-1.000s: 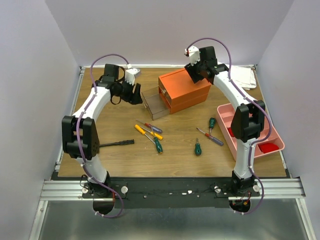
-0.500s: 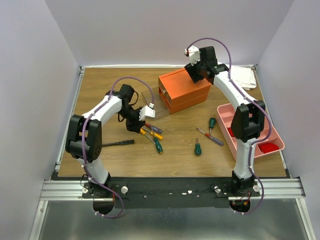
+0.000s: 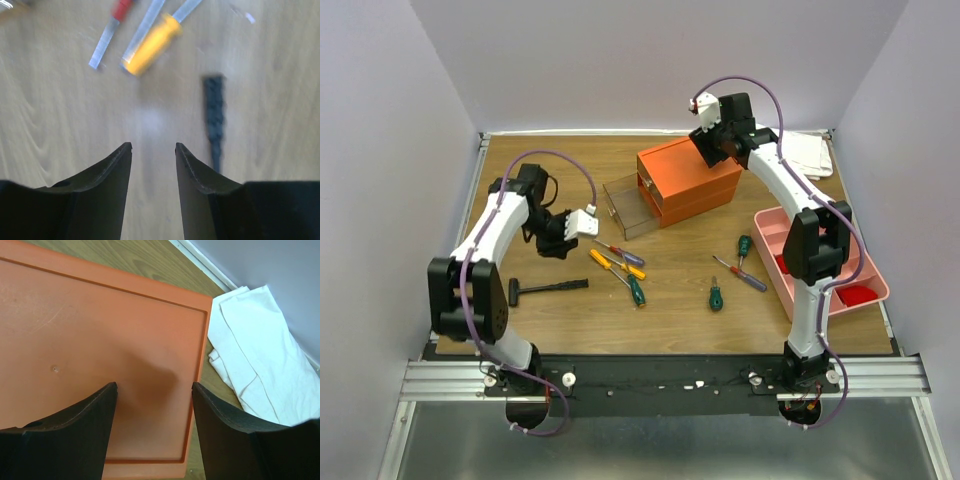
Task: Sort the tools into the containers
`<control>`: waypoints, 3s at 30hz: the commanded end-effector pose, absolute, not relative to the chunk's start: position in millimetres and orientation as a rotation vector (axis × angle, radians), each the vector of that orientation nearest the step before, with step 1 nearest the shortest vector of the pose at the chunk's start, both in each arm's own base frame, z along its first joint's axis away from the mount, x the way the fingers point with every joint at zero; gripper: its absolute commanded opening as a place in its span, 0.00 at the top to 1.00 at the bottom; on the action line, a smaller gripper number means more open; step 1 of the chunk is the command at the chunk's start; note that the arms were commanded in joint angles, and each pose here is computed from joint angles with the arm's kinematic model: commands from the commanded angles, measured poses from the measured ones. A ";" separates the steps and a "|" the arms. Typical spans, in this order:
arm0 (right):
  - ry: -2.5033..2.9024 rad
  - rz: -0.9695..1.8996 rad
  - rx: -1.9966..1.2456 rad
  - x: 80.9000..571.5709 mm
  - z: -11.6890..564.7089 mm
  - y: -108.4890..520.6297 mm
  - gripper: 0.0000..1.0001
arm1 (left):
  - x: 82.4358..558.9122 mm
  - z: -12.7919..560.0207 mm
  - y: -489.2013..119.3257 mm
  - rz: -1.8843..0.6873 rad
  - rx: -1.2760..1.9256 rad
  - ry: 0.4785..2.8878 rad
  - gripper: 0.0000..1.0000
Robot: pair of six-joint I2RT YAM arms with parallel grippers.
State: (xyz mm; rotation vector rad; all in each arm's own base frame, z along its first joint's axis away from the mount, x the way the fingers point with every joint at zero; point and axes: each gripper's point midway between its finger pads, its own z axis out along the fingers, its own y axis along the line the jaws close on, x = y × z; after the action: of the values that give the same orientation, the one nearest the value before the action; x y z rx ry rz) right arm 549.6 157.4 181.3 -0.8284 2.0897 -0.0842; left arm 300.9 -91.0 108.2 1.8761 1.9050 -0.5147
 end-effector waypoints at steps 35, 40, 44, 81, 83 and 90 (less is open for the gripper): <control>2.290 -0.111 -0.933 511.3 129.5 142.1 0.29 | 277.7 27.3 -162.2 -0.589 2.341 1.654 0.65; 2.291 -0.109 -0.936 512.4 127.1 143.6 0.29 | 280.6 15.1 -156.1 -0.538 2.365 1.661 0.66; 2.292 -0.106 -0.935 513.0 127.0 144.1 0.29 | 285.5 5.5 -152.0 -0.497 2.373 1.686 0.68; 2.291 -0.126 -0.938 509.1 129.1 140.0 0.28 | 473.3 217.2 -222.9 -1.125 0.374 2.066 0.93; 2.286 -0.130 -0.939 508.5 131.5 139.4 0.28 | 483.6 214.3 -216.8 -1.156 0.237 2.052 0.95; 2.298 -0.133 -0.950 502.5 127.9 136.9 0.28 | 481.3 178.5 -222.6 -1.181 -0.016 2.181 0.87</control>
State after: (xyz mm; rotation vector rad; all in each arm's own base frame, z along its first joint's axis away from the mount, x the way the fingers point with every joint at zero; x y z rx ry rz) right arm 541.6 152.5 181.3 -0.8454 2.0967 -0.1059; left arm 476.1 -200.8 171.4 0.1807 2.1777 -1.0807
